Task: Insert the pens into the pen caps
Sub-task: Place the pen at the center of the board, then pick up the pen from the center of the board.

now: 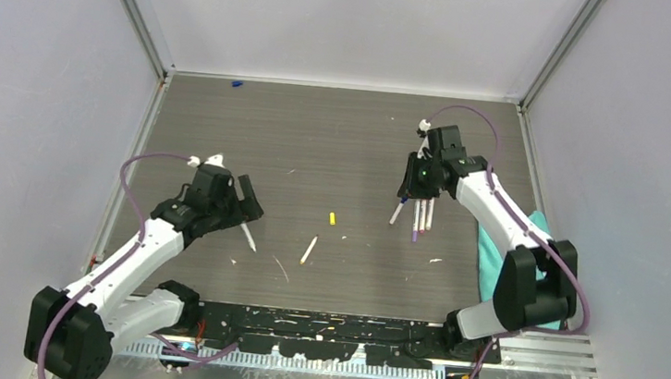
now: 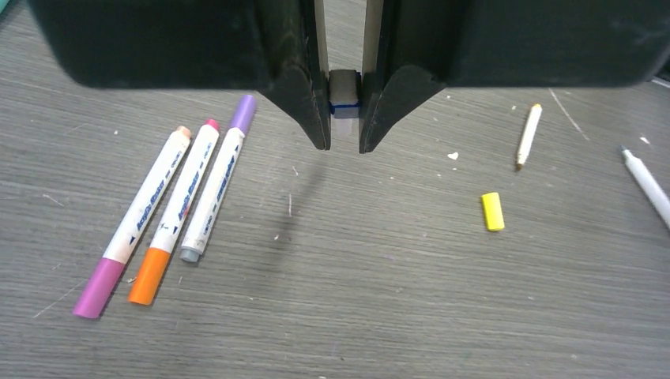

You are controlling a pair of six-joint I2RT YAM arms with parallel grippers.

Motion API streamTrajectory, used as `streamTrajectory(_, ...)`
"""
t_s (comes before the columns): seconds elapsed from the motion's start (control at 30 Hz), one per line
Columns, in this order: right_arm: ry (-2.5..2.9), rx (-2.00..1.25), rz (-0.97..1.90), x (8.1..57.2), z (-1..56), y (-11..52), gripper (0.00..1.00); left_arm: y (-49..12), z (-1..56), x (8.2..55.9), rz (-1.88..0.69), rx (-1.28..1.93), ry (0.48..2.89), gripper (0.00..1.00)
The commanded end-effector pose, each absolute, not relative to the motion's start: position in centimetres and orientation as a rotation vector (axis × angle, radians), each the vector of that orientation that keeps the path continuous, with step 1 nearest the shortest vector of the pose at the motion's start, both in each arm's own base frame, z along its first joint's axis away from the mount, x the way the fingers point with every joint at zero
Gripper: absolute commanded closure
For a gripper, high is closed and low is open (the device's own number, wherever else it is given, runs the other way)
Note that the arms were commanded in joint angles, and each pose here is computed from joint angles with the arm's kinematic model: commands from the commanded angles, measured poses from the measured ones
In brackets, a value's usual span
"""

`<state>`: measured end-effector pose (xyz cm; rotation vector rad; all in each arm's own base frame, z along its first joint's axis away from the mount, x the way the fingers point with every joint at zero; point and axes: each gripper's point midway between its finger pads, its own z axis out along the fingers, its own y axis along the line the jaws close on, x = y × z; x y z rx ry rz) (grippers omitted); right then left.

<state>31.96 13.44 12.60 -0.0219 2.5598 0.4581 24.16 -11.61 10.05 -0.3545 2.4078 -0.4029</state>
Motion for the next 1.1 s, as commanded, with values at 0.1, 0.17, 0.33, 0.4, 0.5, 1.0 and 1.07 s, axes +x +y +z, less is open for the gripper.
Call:
streamTrajectory(0.1, 2.695, -0.144, 0.323, 33.0, 9.9, 12.3, 0.94, -8.5, 8.5, 23.5, -0.303, -0.601, 2.424, 0.23)
streamTrajectory(0.17, 2.702, -0.138, 0.299, 33.5, 9.3, 12.2, 0.90, -8.2, 8.0, 23.3, -0.276, -0.618, 2.447, 0.27)
streamTrajectory(0.33, 2.727, -0.118, 0.187, 35.3, 7.5, 11.1, 0.84, -8.0, 6.8, 22.8, -0.233, -0.641, 2.503, 0.28)
streamTrajectory(0.4, 2.718, -0.109, 0.156, 36.1, 7.2, 10.9, 0.77, -7.9, 6.3, 22.7, -0.214, -0.648, 2.522, 0.28)
streamTrajectory(0.5, 2.709, -0.100, 0.139, 37.1, 7.1, 10.8, 0.52, -7.8, 5.7, 22.5, -0.190, -0.658, 2.548, 0.28)
streamTrajectory(1.0, 2.528, -0.065, 0.271, 36.7, 13.1, 11.8, 0.29, -8.7, 4.2, 24.1, -0.194, -0.649, 2.577, 0.50)
streamTrajectory(1.07, 2.504, -0.072, 0.329, 36.0, 13.8, 12.4, 0.29, -8.9, 4.1, 24.5, -0.206, -0.646, 2.571, 0.51)
